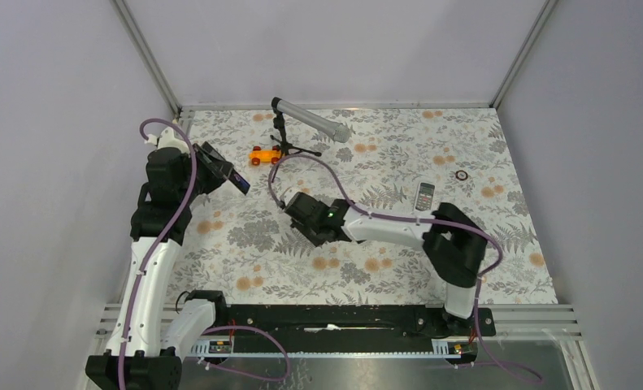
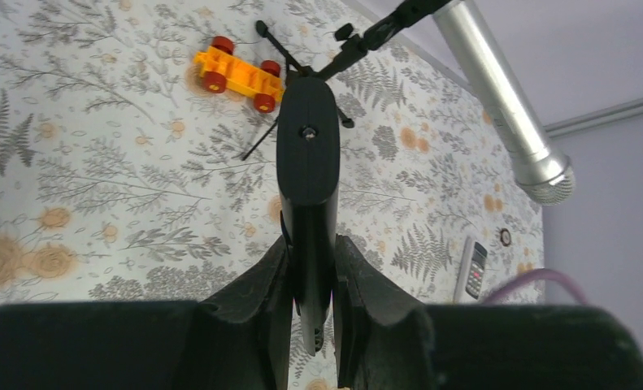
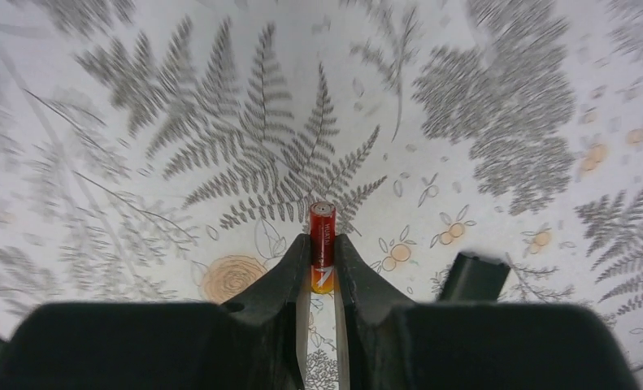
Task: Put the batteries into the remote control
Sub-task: Pick up the battery from the center of the board, then load the battery into the remote control.
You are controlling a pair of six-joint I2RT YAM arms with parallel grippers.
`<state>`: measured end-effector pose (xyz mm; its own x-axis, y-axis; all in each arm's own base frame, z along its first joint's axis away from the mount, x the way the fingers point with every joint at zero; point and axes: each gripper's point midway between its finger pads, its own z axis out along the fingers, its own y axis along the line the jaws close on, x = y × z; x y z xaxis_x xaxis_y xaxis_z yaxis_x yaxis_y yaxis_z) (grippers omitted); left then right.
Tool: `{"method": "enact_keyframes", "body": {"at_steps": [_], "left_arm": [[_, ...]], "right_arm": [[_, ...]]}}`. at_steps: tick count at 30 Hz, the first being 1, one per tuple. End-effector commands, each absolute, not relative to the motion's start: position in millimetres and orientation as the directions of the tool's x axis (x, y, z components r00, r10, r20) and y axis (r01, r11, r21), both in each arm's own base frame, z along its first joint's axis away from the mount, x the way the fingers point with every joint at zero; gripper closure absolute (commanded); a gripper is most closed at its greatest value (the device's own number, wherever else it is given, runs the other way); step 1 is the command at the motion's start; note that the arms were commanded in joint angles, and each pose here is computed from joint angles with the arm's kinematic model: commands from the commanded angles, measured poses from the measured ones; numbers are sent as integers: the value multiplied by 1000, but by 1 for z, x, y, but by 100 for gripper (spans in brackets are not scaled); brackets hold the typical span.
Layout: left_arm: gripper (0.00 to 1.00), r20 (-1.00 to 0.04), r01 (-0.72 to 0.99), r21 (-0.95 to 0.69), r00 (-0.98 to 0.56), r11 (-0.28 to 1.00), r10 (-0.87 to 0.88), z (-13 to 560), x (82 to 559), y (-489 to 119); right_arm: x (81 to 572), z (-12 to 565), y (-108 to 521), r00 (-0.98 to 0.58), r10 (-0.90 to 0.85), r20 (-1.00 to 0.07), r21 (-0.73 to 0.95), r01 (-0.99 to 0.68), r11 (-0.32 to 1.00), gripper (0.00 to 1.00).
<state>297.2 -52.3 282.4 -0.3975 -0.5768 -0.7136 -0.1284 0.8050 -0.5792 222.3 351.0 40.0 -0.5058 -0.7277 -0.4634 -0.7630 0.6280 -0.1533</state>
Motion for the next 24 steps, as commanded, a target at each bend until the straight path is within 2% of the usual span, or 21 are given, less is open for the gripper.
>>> {"method": "enact_keyframes", "body": {"at_steps": [1,7,11,14,16,24], "left_arm": [[100,-739,46,-632,-335,774,-584,326,305,-71],[100,-709,102,-668,-390,737,-588,320,301,-86],[100,-682,207,-706,-455,677,-572,320,295,-109],[100,-663,314,-733,-528,603,-531,324,289,-134],[100,-658,371,-740,-572,561,-489,326,282,-152],[100,-682,563,-727,-659,393,-318,337,254,-204]], "right_arm": [[248,139,378,-475,-493,-729,-68,-666,743,86],[250,212,376,-488,-338,-805,46,-619,784,85],[245,260,372,-579,-162,-799,271,-587,763,85],[240,291,372,-675,-37,-737,480,-561,674,85],[233,309,374,-685,2,-729,544,-578,608,84],[193,390,375,-556,101,-825,557,-771,309,83]]}}
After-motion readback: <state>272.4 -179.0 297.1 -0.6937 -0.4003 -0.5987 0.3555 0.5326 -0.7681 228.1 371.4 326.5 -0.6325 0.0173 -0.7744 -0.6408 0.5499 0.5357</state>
